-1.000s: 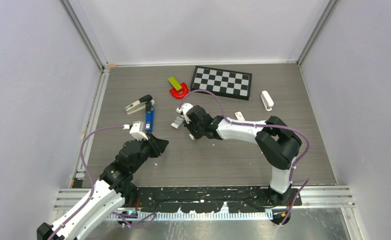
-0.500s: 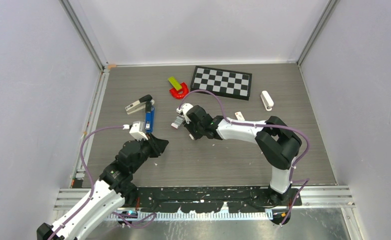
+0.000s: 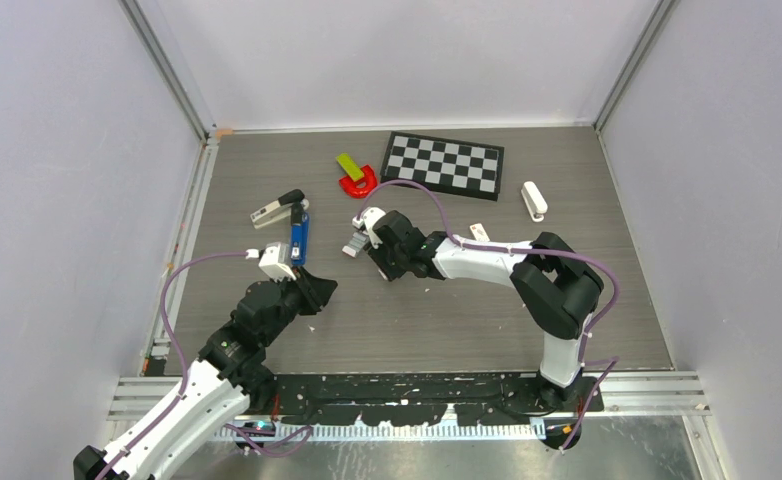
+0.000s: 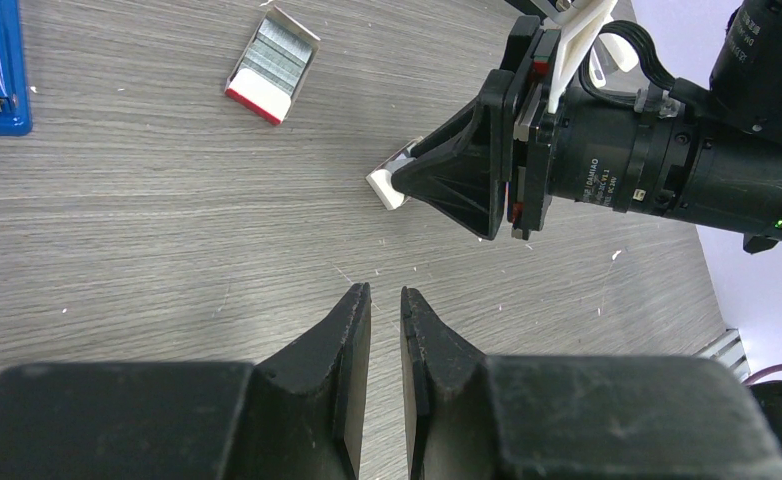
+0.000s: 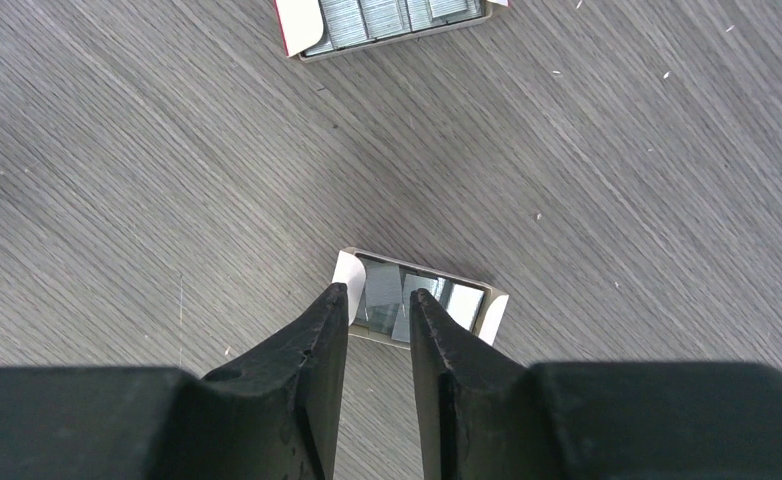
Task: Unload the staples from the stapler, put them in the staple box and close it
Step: Place the staple in the staple box.
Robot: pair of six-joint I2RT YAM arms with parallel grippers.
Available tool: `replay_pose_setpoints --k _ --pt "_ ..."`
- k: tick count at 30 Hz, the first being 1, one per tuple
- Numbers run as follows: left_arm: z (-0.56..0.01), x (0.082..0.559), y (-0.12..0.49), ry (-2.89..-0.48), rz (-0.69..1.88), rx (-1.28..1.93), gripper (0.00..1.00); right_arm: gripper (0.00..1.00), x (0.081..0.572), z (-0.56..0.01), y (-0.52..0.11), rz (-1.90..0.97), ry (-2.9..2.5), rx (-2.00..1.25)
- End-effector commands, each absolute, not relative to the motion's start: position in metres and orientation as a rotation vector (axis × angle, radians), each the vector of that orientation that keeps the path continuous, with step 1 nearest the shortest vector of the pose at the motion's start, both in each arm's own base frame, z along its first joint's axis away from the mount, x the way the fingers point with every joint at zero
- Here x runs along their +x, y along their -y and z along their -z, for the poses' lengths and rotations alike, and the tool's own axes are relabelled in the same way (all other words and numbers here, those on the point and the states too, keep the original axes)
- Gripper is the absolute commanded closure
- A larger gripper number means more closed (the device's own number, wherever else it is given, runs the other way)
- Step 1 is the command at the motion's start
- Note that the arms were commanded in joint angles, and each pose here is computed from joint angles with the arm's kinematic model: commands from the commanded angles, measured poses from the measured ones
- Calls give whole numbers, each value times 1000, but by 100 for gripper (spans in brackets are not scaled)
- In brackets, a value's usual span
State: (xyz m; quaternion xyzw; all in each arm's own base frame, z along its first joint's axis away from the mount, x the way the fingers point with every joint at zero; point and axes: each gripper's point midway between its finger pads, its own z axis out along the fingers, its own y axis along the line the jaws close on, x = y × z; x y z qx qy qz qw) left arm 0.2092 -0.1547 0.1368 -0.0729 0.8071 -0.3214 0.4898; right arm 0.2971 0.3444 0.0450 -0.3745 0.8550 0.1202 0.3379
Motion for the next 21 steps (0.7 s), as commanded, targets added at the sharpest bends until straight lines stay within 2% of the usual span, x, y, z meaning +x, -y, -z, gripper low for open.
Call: replay_pose_setpoints --k 1,21 --pt "-146 213 157 -1919 803 -181 81 64 297 -66 -352 -354 -2173 -965" --pt "-149 215 157 -1914 803 -179 81 61 294 -69 -350 -359 -2181 -974"
